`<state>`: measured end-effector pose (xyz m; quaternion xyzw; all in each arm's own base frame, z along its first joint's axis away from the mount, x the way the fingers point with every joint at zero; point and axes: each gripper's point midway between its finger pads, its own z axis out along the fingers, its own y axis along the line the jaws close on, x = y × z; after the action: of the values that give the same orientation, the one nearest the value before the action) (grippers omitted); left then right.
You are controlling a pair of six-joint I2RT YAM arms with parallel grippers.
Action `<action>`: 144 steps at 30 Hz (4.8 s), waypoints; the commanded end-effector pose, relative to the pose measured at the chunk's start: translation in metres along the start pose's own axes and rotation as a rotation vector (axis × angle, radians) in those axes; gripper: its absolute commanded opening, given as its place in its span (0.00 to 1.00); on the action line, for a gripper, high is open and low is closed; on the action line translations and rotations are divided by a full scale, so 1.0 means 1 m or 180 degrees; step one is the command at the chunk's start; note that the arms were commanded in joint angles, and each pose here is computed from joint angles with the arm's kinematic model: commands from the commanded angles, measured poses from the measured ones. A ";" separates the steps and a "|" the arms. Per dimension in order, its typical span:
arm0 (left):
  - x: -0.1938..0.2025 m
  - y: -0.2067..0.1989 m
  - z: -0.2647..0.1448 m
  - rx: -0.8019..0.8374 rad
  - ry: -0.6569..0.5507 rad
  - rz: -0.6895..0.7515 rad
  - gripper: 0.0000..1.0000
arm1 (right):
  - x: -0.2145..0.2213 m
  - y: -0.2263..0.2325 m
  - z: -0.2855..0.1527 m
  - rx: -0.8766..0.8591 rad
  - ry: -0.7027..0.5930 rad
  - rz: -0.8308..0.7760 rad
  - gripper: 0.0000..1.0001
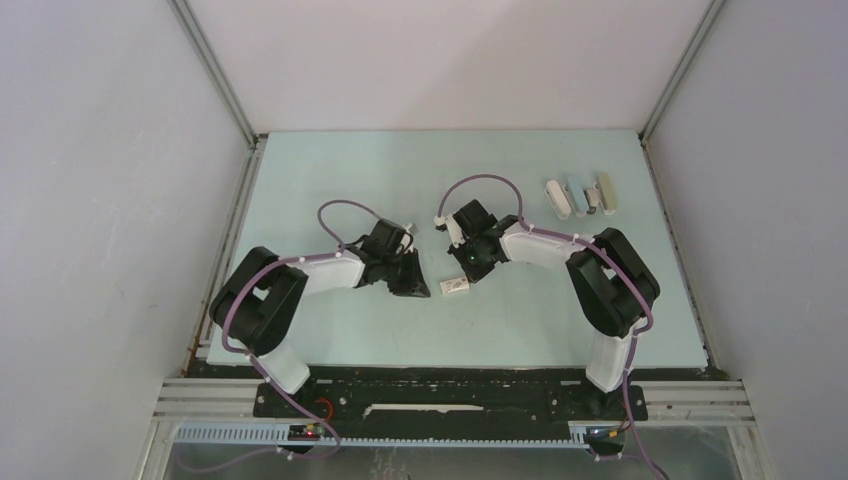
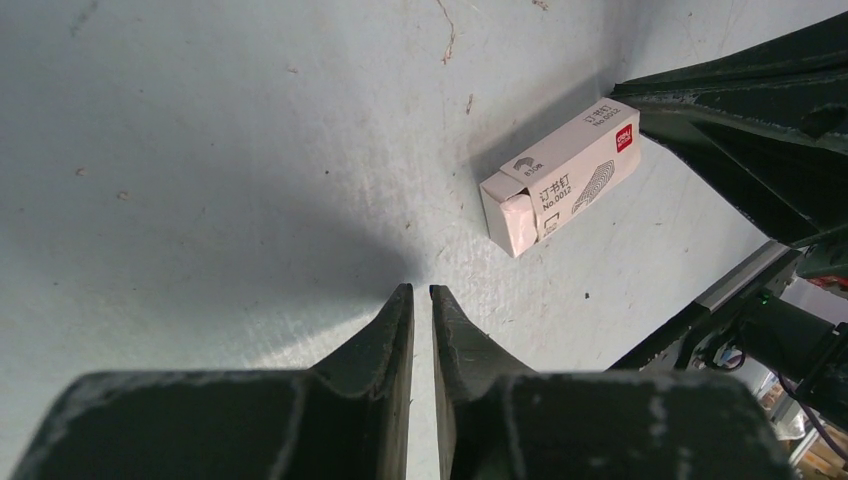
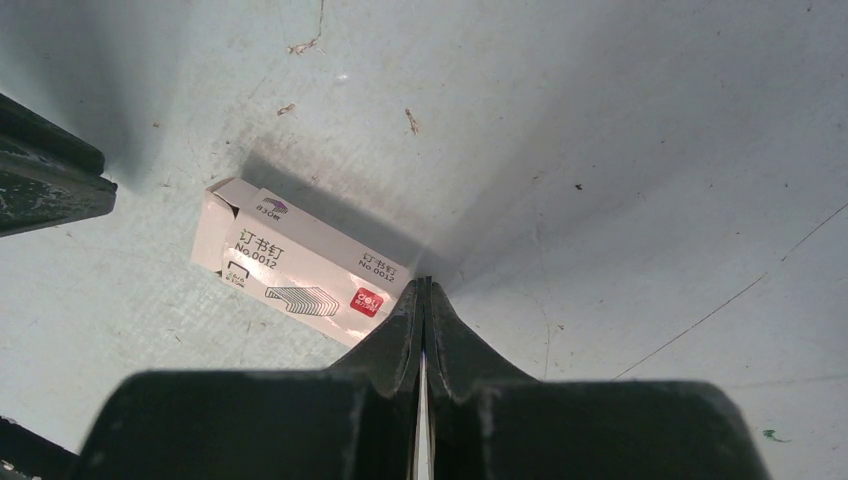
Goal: Unload the staples from the stapler
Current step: Close the staple box at the center of the board, then reset both arms
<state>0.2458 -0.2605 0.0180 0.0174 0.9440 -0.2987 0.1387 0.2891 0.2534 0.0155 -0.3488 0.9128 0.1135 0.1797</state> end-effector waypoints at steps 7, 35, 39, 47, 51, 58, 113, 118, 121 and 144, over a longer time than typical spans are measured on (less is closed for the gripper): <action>-0.005 -0.008 0.001 0.0089 -0.0034 0.0126 0.17 | -0.003 0.008 0.005 -0.0105 0.0012 0.0005 0.05; 0.004 -0.005 0.012 -0.0031 0.0195 0.0120 0.14 | -0.003 0.009 0.005 -0.0128 0.0014 0.0015 0.05; 0.002 -0.010 0.016 -0.0034 0.0249 0.0148 0.13 | -0.003 0.011 0.005 -0.0143 0.0010 0.0021 0.05; -0.005 -0.021 0.024 -0.0018 0.0328 0.0200 0.12 | -0.004 0.024 0.004 -0.0294 -0.0001 0.0059 0.05; -0.006 -0.023 0.027 -0.0006 0.0338 0.0206 0.12 | -0.004 0.031 0.004 -0.0383 -0.0002 0.0091 0.05; -0.009 -0.027 0.028 0.0032 0.0340 0.0217 0.11 | -0.004 0.041 0.003 -0.0539 0.0008 0.0170 0.05; -0.143 -0.029 -0.357 -0.0167 -0.3285 0.0566 1.00 | -0.034 -0.114 -0.360 -0.0250 -0.2512 0.0357 1.00; -0.138 -0.031 -0.354 -0.0034 -0.3267 0.0498 1.00 | -0.037 -0.104 -0.375 -0.0322 -0.2616 0.0366 1.00; -0.135 -0.031 -0.351 0.0061 -0.3280 0.0447 1.00 | -0.038 -0.106 -0.380 -0.0242 -0.2714 0.0433 1.00; -0.130 -0.021 -0.364 0.0127 -0.3522 0.0344 1.00 | -0.028 -0.088 -0.377 -0.0439 -0.2841 0.0455 1.00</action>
<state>0.2790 -0.0625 0.3420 -0.0978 0.7404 -0.2601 0.6120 0.2798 0.0772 0.3481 -0.2151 0.7721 0.3162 0.5076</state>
